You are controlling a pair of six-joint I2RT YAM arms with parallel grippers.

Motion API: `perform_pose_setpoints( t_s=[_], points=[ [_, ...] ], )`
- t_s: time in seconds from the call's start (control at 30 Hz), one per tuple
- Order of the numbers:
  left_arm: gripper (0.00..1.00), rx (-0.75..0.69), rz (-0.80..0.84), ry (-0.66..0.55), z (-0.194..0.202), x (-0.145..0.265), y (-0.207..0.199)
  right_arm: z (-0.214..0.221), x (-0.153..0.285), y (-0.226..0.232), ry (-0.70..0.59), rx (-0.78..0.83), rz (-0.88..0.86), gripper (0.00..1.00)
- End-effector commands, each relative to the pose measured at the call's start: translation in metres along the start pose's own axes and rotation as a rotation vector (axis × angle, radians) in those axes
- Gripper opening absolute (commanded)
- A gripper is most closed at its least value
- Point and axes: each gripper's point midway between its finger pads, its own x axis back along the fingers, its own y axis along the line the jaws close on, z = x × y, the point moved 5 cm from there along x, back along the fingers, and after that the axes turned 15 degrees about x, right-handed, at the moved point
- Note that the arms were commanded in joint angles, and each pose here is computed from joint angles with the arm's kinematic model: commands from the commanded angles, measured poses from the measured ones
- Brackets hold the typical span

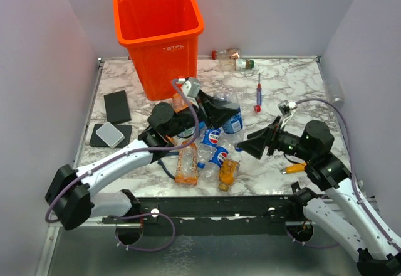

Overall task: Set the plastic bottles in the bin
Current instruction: Pick up the plastic bottle at the center of the board.

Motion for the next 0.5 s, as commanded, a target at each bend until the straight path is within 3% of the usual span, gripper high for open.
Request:
perform_pose_setpoints(
  t_s=[0.0,0.13,0.2,0.37,0.47],
  points=[
    [0.3,-0.552,-0.006,-0.156,-0.05,0.024,-0.025,-0.032,0.011,0.006,-0.097,-0.126,0.12,1.0],
    [0.3,-0.948,0.082,-0.109,-0.039,0.049,-0.033,-0.04,0.002,0.005,-0.109,-0.294,0.13,1.0],
    [0.23,-1.147,0.09,-0.084,-0.026,0.06,-0.032,-0.04,-0.008,0.009,-0.105,-0.386,0.067,1.0],
    [0.16,-1.653,-0.062,0.005,0.002,0.085,-0.017,-0.046,-0.024,0.018,-0.116,-0.509,-0.117,1.0],
    [0.11,-1.833,-0.128,0.157,0.022,0.095,-0.001,-0.041,-0.038,0.013,-0.059,-0.529,-0.143,1.0]
  ],
)
